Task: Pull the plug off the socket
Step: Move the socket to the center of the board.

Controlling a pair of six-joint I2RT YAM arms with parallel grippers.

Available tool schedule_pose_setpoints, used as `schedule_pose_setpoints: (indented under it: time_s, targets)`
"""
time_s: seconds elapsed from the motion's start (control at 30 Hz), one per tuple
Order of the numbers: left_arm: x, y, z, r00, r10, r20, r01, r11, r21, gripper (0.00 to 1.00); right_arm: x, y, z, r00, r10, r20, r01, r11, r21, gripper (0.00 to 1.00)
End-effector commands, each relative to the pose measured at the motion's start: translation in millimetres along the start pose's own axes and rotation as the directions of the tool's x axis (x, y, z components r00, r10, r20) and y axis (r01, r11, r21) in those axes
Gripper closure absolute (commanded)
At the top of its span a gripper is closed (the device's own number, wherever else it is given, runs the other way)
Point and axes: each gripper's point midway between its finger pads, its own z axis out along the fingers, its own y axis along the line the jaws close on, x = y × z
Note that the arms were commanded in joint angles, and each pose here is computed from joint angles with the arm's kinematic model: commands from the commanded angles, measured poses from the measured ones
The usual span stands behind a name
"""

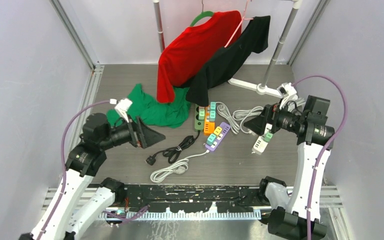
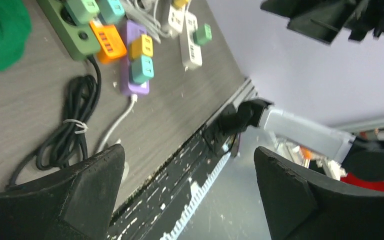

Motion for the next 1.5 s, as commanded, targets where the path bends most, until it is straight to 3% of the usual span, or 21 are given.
schedule_pose_setpoints:
  time_s: [0.0, 0.27, 0.43, 0.6, 0.8, 1.03, 1.37, 1.47]
  targets:
    - [20.5, -10.4, 21.6, 0.997, 0.073, -0.028, -0.073, 0.997, 0.028, 0.00, 25.5, -29.0, 14.0, 0.993, -0.112, -0.030, 0.112, 0.994, -0.006, 0.00]
    - [79.3, 17.8, 73.5, 0.941, 0.284, -0.187, -0.308, 0.944, -0.120, 0.06, 57.7, -61.0, 30.8, 0.995, -0.089, -0.042, 0.091, 0.995, 0.039, 0.00]
    - [93.3, 48.1, 116.2, 0.899, 0.304, -0.316, -0.380, 0.900, -0.215, 0.08, 64.9, -72.0, 31.1, 0.994, -0.085, -0.072, 0.090, 0.993, 0.078, 0.00]
    - [109.9, 52.5, 166.2, 0.842, 0.336, -0.422, -0.438, 0.883, -0.172, 0.12, 72.5, -82.9, 31.1, 0.992, -0.068, -0.104, 0.080, 0.990, 0.119, 0.00]
    - [111.1, 54.1, 214.3, 0.783, 0.465, -0.414, -0.557, 0.819, -0.135, 0.12, 78.2, -88.6, 29.5, 0.989, -0.069, -0.128, 0.088, 0.985, 0.147, 0.00]
    - [114.8, 60.7, 248.1, 0.761, 0.459, -0.459, -0.576, 0.804, -0.150, 0.28, 81.7, -93.8, 30.5, 0.989, -0.055, -0.141, 0.077, 0.985, 0.157, 0.00]
    - [127.1, 59.4, 271.1, 0.769, 0.423, -0.480, -0.539, 0.832, -0.130, 0.65, 84.1, -97.9, 31.3, 0.987, -0.039, -0.153, 0.065, 0.984, 0.164, 0.00]
    - [129.0, 58.9, 274.5, 0.766, 0.420, -0.487, -0.536, 0.835, -0.122, 0.67, 84.0, -98.2, 31.4, 0.987, -0.039, -0.154, 0.065, 0.984, 0.164, 0.00]
